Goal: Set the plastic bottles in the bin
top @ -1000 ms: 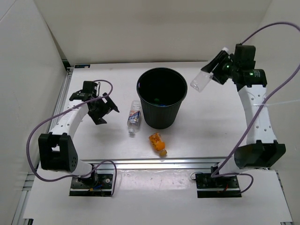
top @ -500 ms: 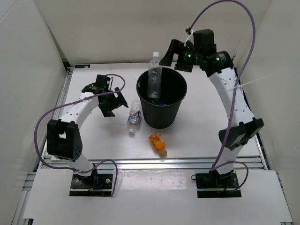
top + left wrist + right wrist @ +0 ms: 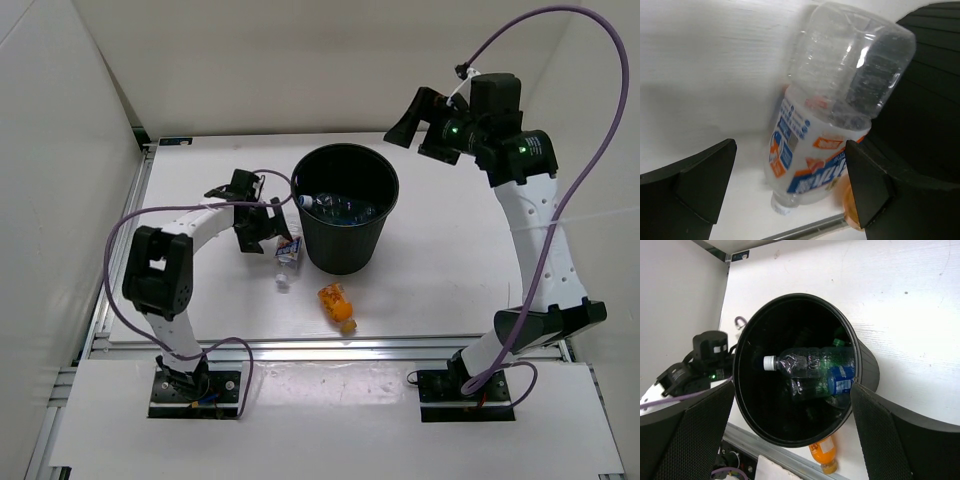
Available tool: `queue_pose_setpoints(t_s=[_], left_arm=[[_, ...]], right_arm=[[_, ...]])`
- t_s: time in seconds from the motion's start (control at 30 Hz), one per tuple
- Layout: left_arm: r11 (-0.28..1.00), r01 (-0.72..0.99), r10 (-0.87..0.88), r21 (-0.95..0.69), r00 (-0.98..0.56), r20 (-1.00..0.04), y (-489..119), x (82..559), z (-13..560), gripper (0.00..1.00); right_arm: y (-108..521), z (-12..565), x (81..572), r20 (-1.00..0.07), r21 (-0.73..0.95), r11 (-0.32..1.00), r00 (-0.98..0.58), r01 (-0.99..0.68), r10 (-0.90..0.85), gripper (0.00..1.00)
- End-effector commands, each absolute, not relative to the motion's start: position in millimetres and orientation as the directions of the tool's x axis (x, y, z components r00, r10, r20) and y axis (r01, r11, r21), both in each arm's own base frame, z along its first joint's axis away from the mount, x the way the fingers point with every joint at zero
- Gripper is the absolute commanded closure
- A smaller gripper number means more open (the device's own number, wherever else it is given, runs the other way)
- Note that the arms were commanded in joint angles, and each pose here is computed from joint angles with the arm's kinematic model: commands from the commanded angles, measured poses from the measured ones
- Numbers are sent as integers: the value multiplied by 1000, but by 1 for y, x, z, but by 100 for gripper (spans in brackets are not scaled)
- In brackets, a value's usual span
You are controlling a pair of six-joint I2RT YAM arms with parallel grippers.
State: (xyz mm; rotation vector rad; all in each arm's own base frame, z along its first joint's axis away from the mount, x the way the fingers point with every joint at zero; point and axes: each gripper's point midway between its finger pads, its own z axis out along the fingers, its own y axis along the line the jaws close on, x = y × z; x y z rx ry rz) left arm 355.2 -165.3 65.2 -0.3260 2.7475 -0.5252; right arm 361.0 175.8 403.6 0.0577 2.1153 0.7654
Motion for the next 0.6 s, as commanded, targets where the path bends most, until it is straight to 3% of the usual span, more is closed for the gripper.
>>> queue_pose_setpoints(t_s=[0.0,0.27,0.3,0.43,0.5,0.57], left_arm=[[882,-42,-211,-470,-926,-313,-197,375,76,0],[865,-20,-161,-502,-957,-239,-226,383,48,2],[862,-23,-158,-506,-962,-224,-227,382,44,6],[870,-56,-162,-491,-971,-177,-223,369,28,46],[880,-63,-167,-471,-969,-183,-218,365,26,53],[883,-80,-198,-463,-957,-212,-205,361,39,54]], right_arm=[[168,410,352,-736,518,819,-617,-248,279,0],[152,412,346,-724,532,813,-624,-236,292,0],[147,412,346,-723,532,816,-621,-225,301,0],[141,405,348,-705,546,811,-637,-209,311,0],[141,405,348,-699,554,808,-640,-202,320,0],[140,406,348,-697,559,804,-641,-202,323,0]])
